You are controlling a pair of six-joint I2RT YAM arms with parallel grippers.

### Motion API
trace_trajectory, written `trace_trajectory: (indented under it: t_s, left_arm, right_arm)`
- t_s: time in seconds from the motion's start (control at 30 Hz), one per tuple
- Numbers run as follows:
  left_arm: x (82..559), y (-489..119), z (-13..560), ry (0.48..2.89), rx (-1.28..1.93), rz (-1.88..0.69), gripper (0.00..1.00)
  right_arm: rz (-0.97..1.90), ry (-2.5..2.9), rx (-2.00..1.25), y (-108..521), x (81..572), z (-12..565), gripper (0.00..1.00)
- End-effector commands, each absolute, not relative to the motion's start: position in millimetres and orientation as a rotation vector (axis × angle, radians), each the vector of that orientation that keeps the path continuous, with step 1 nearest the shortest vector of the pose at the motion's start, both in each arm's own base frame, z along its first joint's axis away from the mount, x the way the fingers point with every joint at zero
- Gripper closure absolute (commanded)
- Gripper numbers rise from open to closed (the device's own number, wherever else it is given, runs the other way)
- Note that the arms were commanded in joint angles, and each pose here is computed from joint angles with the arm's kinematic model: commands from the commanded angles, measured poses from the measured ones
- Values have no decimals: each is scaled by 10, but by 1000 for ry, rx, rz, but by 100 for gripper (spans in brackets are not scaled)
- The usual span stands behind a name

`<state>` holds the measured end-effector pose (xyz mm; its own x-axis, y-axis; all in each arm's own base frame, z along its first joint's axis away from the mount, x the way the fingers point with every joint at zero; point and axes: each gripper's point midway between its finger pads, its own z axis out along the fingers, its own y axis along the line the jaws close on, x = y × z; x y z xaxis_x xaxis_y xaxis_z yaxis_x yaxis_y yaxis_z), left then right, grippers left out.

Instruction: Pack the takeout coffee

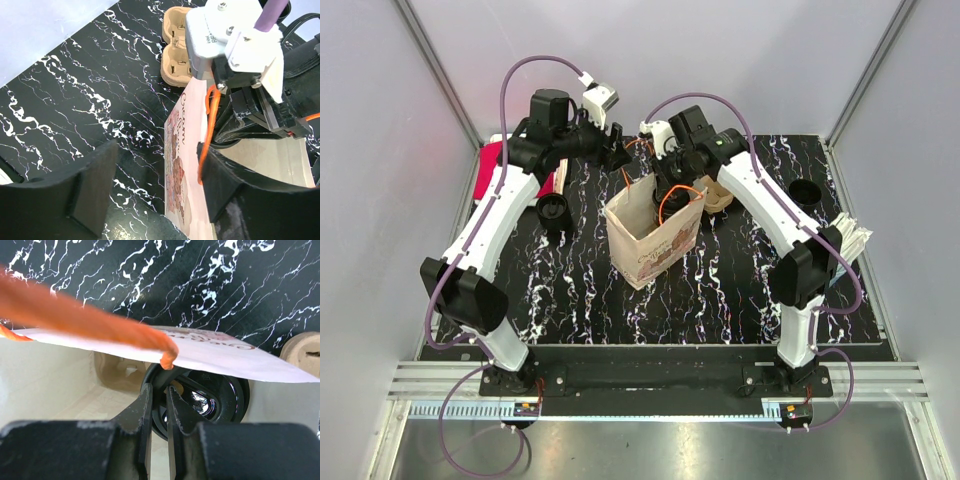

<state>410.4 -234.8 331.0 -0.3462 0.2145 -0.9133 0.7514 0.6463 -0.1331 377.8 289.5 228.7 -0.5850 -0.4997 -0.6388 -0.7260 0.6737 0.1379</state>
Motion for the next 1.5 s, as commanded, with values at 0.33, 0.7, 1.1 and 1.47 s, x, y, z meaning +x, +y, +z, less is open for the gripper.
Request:
trace_trajectory:
  t_s: [0.33, 0.7, 1.1, 1.47]
  left_arm:
    - [4157, -2391, 3369, 1836, 769, -695, 40]
    - [4256, -2313, 3292, 1876, 714, -639, 61]
    - [4472, -2131, 3153, 1959, 593, -503, 86]
    - [4643, -2051, 3084, 1984, 558, -458, 99]
  right_arm:
    - [519, 2154, -983, 2969, 3813, 2522, 100]
    - [514, 2177, -992, 2954, 3796, 2389, 100]
    - [522, 2173, -994, 2954, 3776, 2395, 100]
    - [523, 2188, -1012, 2959, 3772, 2303, 100]
